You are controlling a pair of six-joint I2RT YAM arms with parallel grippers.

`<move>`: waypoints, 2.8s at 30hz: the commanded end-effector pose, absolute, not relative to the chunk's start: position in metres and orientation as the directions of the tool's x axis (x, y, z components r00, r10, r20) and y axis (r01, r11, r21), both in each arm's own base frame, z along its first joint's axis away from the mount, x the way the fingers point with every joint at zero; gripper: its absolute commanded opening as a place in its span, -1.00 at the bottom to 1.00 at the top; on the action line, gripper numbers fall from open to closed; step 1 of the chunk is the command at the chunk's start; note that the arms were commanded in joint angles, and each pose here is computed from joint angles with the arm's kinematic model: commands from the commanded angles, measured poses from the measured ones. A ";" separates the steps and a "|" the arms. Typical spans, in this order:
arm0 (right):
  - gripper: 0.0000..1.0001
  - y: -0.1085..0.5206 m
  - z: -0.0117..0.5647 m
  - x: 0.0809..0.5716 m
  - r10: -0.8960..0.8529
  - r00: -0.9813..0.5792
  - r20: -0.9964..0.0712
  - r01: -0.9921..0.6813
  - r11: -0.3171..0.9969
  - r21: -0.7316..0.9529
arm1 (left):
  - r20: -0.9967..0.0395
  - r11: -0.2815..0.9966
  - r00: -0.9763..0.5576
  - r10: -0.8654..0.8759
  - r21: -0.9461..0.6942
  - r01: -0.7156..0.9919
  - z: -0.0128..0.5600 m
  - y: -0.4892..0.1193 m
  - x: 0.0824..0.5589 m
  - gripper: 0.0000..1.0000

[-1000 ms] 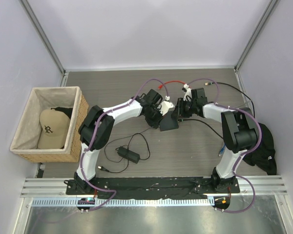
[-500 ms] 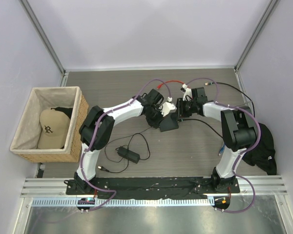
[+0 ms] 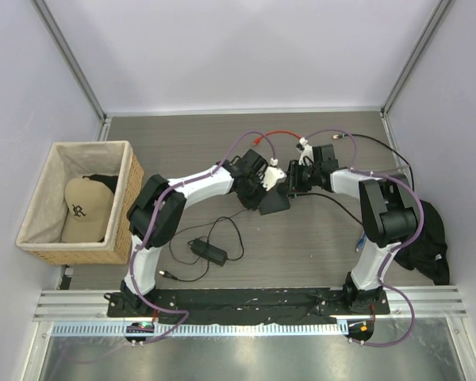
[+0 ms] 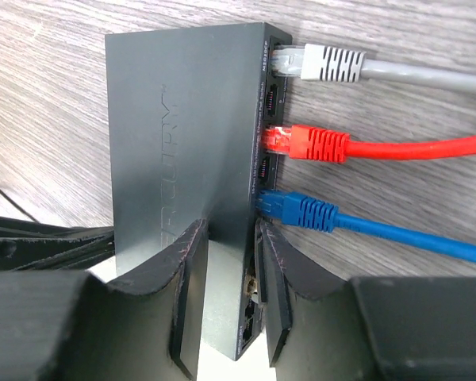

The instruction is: Insert the plug into the switch port

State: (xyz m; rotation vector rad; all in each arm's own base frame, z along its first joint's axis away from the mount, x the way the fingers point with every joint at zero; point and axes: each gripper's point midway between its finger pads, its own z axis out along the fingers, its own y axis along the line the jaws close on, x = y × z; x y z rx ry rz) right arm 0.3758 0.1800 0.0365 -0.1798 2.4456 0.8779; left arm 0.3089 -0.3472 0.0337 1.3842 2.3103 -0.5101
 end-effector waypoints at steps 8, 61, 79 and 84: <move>-0.32 0.225 0.041 0.313 0.003 -0.924 -0.383 -0.285 0.663 0.692 | -0.845 0.332 -0.206 0.494 -0.036 0.942 0.135 -0.440 0.351 -1.00; 0.99 -0.054 0.382 0.253 0.111 0.077 -0.991 0.400 0.907 0.133 | -0.970 0.997 -0.236 -0.060 -0.044 -0.070 0.365 -0.077 0.326 0.99; 1.00 -0.083 0.418 0.169 0.012 0.247 -0.969 0.466 0.875 0.129 | -0.955 0.978 0.213 -0.204 -0.211 -0.010 0.443 -0.022 0.226 0.99; 0.99 -0.082 0.418 0.170 -0.004 0.252 -0.968 0.463 0.879 0.117 | -0.960 0.979 0.197 -0.199 -0.205 -0.011 0.436 -0.024 0.228 0.99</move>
